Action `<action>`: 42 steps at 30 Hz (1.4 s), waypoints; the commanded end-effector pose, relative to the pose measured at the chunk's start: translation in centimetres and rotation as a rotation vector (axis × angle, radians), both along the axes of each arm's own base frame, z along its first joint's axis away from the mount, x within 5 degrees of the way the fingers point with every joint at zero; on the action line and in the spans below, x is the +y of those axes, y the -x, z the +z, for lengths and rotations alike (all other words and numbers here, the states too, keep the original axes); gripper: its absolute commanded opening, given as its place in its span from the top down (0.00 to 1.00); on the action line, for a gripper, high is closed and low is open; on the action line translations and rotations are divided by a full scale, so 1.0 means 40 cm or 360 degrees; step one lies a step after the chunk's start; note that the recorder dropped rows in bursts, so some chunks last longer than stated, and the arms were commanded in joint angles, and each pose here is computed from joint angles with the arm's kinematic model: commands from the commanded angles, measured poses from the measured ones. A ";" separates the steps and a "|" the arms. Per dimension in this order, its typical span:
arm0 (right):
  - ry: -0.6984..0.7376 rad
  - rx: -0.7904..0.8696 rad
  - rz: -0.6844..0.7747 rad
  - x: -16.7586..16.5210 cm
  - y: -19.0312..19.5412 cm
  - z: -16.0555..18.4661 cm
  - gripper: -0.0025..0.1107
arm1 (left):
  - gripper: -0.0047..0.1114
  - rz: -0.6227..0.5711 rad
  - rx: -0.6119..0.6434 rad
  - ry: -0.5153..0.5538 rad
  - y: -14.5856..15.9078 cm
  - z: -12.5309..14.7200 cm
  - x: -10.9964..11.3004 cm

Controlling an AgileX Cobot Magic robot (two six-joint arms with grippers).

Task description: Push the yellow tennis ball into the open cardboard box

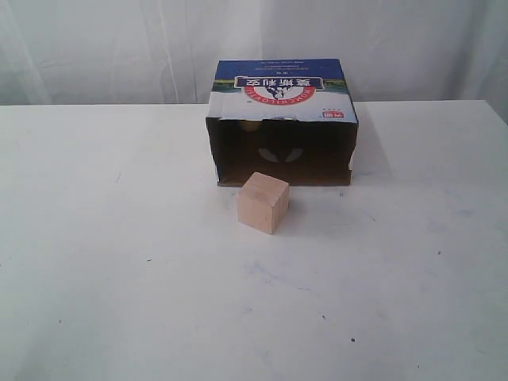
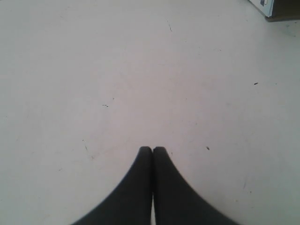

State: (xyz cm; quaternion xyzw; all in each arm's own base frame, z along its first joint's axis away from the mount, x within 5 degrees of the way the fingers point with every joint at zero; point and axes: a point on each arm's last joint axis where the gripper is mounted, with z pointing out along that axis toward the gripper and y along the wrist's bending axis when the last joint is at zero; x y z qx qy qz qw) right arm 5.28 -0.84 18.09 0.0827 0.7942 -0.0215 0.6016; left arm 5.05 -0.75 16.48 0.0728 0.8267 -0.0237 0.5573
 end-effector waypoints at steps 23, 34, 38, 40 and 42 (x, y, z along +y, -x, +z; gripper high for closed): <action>0.0020 -0.0021 -0.0008 -0.001 0.000 0.002 0.98 | 0.96 0.0016 0.0130 0.0049 0.008 -0.017 -0.001; 0.0020 -0.0018 -0.0008 -0.001 0.001 0.001 0.98 | 0.96 0.0016 0.0130 0.0049 0.008 -0.017 -0.001; 0.0020 -0.0021 -0.0008 -0.001 0.000 0.001 0.98 | 0.96 0.0016 0.0130 0.0049 0.008 -0.017 -0.001; 0.0020 -0.0021 -0.0008 -0.001 0.000 0.001 0.98 | 0.96 0.0016 0.0130 0.0049 0.008 -0.017 -0.001; 0.0020 -0.0021 -0.0008 -0.001 0.000 0.001 0.98 | 0.96 0.0016 0.0130 0.0049 0.008 -0.017 -0.001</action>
